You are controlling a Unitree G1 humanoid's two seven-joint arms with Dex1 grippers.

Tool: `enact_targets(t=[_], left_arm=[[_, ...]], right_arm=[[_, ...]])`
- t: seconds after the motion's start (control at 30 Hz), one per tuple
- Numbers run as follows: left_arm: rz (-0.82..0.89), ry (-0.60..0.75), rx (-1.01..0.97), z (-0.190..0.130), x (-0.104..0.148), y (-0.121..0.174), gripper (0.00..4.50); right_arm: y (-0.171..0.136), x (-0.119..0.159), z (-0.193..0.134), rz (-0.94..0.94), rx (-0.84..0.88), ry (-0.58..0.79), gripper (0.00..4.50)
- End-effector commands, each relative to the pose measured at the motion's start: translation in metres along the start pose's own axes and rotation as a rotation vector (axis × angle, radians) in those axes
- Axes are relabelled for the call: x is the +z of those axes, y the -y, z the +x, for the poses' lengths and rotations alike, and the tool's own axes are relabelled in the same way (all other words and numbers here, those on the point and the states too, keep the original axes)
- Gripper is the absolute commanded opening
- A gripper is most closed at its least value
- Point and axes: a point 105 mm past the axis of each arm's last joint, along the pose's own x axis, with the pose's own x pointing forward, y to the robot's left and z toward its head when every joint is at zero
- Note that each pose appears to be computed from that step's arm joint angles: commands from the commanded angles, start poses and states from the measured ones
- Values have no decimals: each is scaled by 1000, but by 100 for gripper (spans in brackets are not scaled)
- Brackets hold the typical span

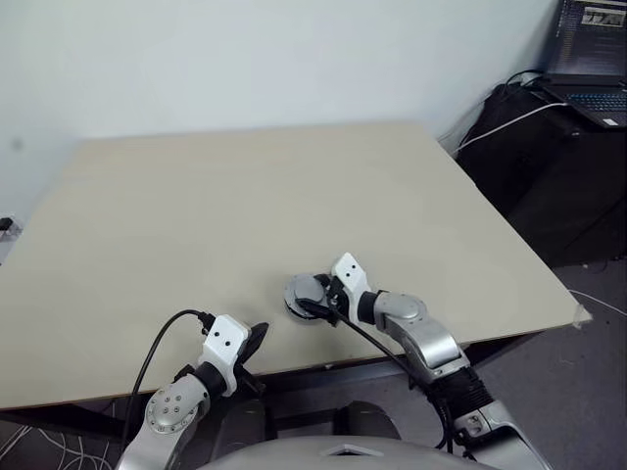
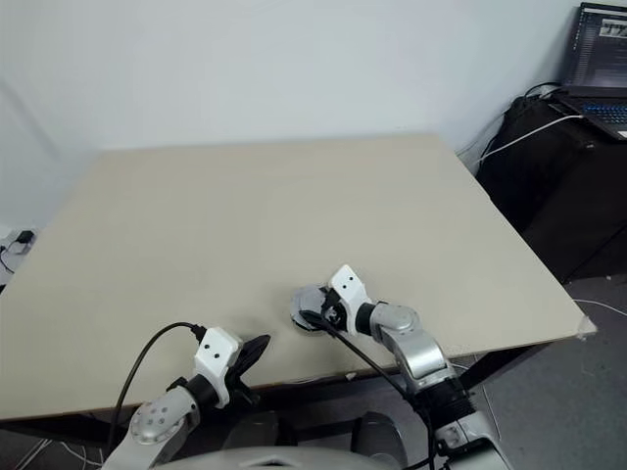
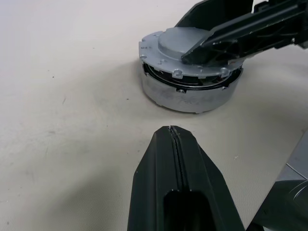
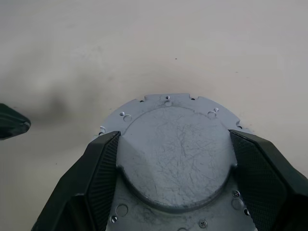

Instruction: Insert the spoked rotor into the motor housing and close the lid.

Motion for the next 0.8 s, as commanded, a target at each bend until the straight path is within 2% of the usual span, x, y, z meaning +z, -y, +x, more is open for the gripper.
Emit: enact_targets(t=[0.03,0.53,0.8], left_arm=[[23,63,-3,1,17,0,0],[24,62,-9,2,16,1,0],[25,63,-13,2,17,2,0]], right_arm=[[4,15,-1,-51,-32,37,320],[3,-3,-8,-77,48,-76,320],[2,-6,-7,-92,35,-86,320]])
